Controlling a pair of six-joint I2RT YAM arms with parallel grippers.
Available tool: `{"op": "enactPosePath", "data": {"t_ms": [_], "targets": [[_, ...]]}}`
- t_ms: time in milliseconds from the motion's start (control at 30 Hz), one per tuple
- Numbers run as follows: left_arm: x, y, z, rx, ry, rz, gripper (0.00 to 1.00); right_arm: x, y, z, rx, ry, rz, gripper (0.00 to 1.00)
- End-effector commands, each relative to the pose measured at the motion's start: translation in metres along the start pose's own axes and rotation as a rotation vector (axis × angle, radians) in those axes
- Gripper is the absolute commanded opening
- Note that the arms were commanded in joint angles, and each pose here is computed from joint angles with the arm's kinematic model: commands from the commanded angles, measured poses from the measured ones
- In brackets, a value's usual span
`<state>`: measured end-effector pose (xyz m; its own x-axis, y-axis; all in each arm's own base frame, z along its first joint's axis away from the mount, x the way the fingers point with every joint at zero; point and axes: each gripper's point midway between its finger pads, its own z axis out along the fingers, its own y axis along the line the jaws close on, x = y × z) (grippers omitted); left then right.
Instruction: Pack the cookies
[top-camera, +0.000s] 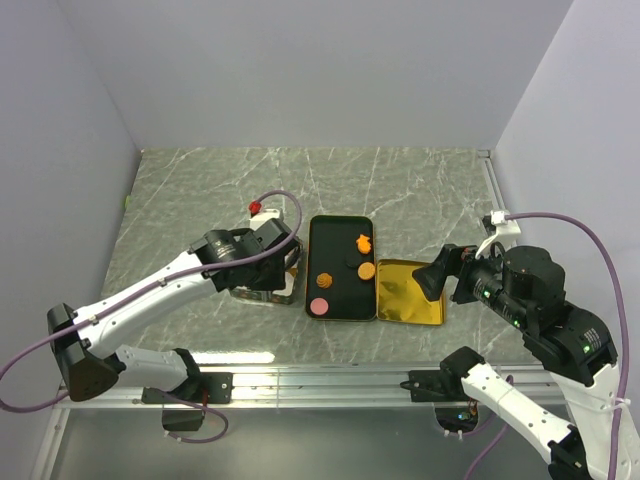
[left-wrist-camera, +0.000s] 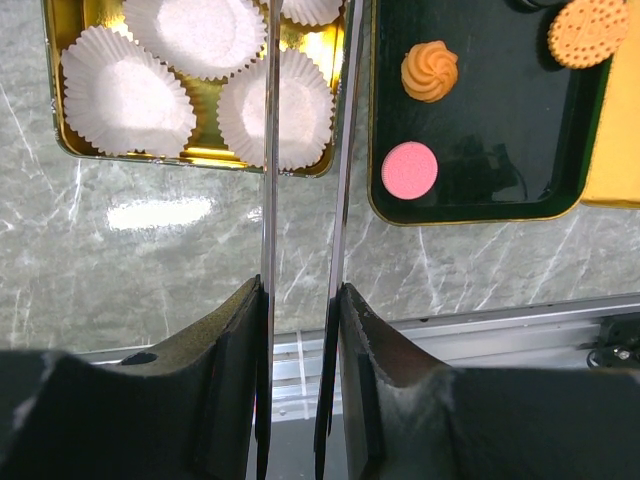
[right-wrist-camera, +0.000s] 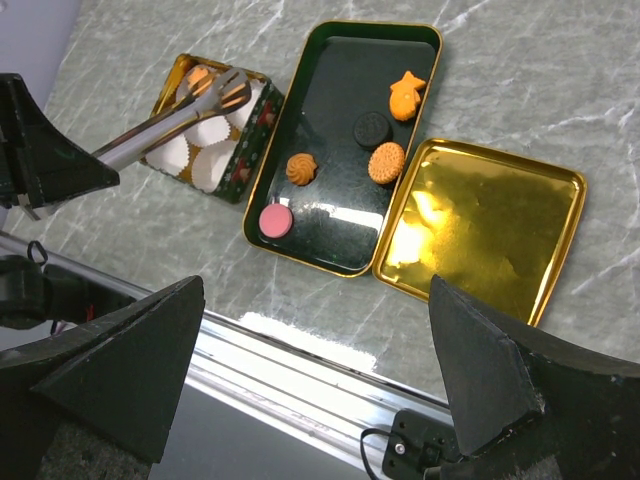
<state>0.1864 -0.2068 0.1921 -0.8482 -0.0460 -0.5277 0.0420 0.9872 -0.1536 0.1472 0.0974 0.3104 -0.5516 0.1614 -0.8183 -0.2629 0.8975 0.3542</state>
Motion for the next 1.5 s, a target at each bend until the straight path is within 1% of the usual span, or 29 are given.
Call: {"op": "enactPosePath", "data": {"t_ms": [0, 167, 233, 267, 367, 567, 733, 867, 1000, 1233, 1333, 1467], "targets": [[-0.008, -0.008, 0.002, 0.019, -0.025, -0.010, 0.31, -0.006, 0.001, -0.001, -0.003, -0.026, -0.007, 1.00], [-0.010, -0.010, 0.006, 0.007, -0.026, -0.007, 0.34, -0.006, 0.000, -0.002, 0.000, -0.028, -0.010, 1.00], [-0.012, -0.009, 0.006, -0.007, -0.032, -0.008, 0.36, -0.006, 0.000, -0.002, 0.001, -0.028, -0.013, 1.00], [-0.012, -0.007, 0.006, -0.014, -0.031, -0.007, 0.39, -0.006, 0.000, -0.002, 0.002, -0.027, -0.011, 1.00], [-0.016, -0.005, 0.004, -0.030, -0.044, -0.003, 0.42, -0.006, 0.000, -0.001, 0.001, -0.028, -0.013, 1.00], [-0.020, -0.003, 0.004, -0.051, -0.054, -0.001, 0.46, -0.004, 0.000, -0.001, -0.001, -0.022, -0.012, 1.00], [-0.024, -0.006, 0.002, -0.052, -0.058, 0.002, 0.45, -0.002, 0.000, -0.001, -0.003, -0.016, -0.013, 1.00], [-0.032, -0.009, -0.006, -0.045, -0.068, 0.020, 0.42, -0.002, 0.000, -0.001, -0.006, -0.012, -0.015, 1.00], [-0.042, -0.018, -0.017, -0.018, -0.067, 0.083, 0.41, -0.001, 0.001, 0.000, -0.008, -0.006, -0.017, 1.00], [-0.043, -0.042, -0.028, 0.061, -0.041, 0.156, 0.38, 0.001, 0.002, 0.004, -0.009, 0.001, -0.018, 1.00], [-0.035, -0.049, -0.026, 0.081, -0.011, 0.174, 0.37, 0.000, 0.001, 0.004, -0.005, -0.001, -0.019, 1.00], [-0.013, -0.056, -0.019, 0.102, 0.047, 0.218, 0.36, 0.000, -0.002, 0.003, 0.007, -0.004, -0.025, 1.00]]}}
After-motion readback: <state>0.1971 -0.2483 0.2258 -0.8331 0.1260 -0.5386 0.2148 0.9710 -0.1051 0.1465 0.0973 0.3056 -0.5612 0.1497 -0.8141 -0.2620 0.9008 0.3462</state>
